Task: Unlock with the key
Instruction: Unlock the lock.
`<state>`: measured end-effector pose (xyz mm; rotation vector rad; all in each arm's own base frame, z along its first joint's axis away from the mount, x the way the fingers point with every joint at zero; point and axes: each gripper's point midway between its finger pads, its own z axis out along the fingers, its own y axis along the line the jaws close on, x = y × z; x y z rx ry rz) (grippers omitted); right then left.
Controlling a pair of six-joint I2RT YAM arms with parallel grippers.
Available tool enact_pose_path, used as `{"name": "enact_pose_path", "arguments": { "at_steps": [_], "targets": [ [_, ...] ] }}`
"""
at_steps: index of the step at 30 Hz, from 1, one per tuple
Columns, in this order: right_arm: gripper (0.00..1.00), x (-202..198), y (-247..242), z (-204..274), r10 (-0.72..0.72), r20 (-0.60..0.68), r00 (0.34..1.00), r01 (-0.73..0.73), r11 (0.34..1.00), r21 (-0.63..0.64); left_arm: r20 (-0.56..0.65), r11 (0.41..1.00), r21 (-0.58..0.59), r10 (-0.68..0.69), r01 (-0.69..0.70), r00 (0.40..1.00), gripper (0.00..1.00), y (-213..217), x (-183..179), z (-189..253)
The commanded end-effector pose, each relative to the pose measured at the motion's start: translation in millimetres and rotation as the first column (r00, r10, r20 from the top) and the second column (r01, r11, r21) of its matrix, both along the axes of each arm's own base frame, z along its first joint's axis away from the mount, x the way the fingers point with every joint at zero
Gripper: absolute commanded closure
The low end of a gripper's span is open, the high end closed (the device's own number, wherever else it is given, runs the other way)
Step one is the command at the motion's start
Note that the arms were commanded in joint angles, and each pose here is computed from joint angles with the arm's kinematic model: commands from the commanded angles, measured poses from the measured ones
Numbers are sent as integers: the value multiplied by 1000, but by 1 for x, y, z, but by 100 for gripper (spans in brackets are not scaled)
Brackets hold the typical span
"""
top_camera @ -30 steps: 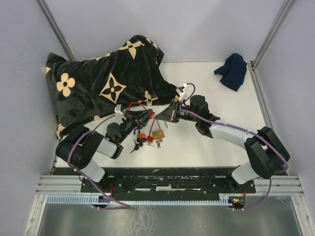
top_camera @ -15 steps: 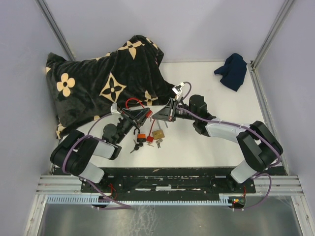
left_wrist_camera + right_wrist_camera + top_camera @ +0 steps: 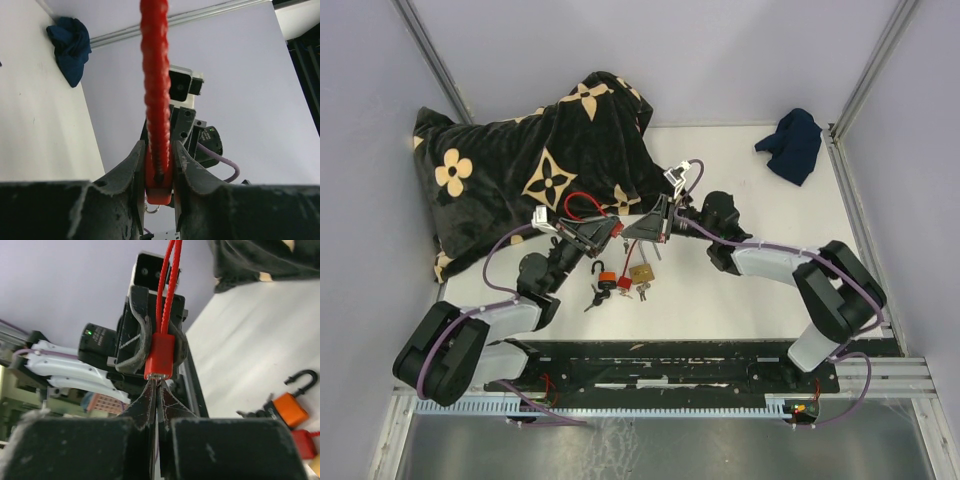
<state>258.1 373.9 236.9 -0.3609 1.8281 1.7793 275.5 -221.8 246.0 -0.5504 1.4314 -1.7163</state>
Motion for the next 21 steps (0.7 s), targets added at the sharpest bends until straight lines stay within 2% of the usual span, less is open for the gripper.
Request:
{"name": "enact_pose_path", "arguments": {
  "at_steps": [1, 3, 6, 8, 11, 14, 18, 21],
  "targets": [
    [98, 22, -6, 86, -74, 103, 992, 34, 938, 346, 122, 972, 66, -234, 227, 965, 97, -30, -49, 8],
    [98, 20, 1, 80, -62, 127, 990, 21, 951, 308, 145, 971, 39, -239, 236, 960, 97, -29, -53, 15],
    [98, 17, 15, 54, -57, 167, 984, 30, 987, 159, 157, 969, 33, -246, 244, 956, 97, -31, -54, 19],
    [98, 18, 14, 47, -59, 151, 987, 38, 990, 133, 153, 969, 43, -249, 245, 956, 97, -33, -54, 19],
    [98, 21, 10, 48, -64, 119, 991, 47, 988, 144, 95, 983, 40, -181, 178, 979, 97, -24, -44, 11],
    [97, 20, 8, 35, -65, 106, 992, 58, 996, 66, 20, 992, 62, -115, 114, 993, 97, -20, -28, 1],
    [81, 17, -6, 17, -82, 166, 983, 97, 992, -83, -58, 994, 90, -50, 55, 997, 97, -16, -9, -11],
    [66, 18, -24, 11, -95, 292, 952, 156, 969, -193, -74, 995, 89, -28, 34, 997, 97, -14, -2, -11]
  ]
}}
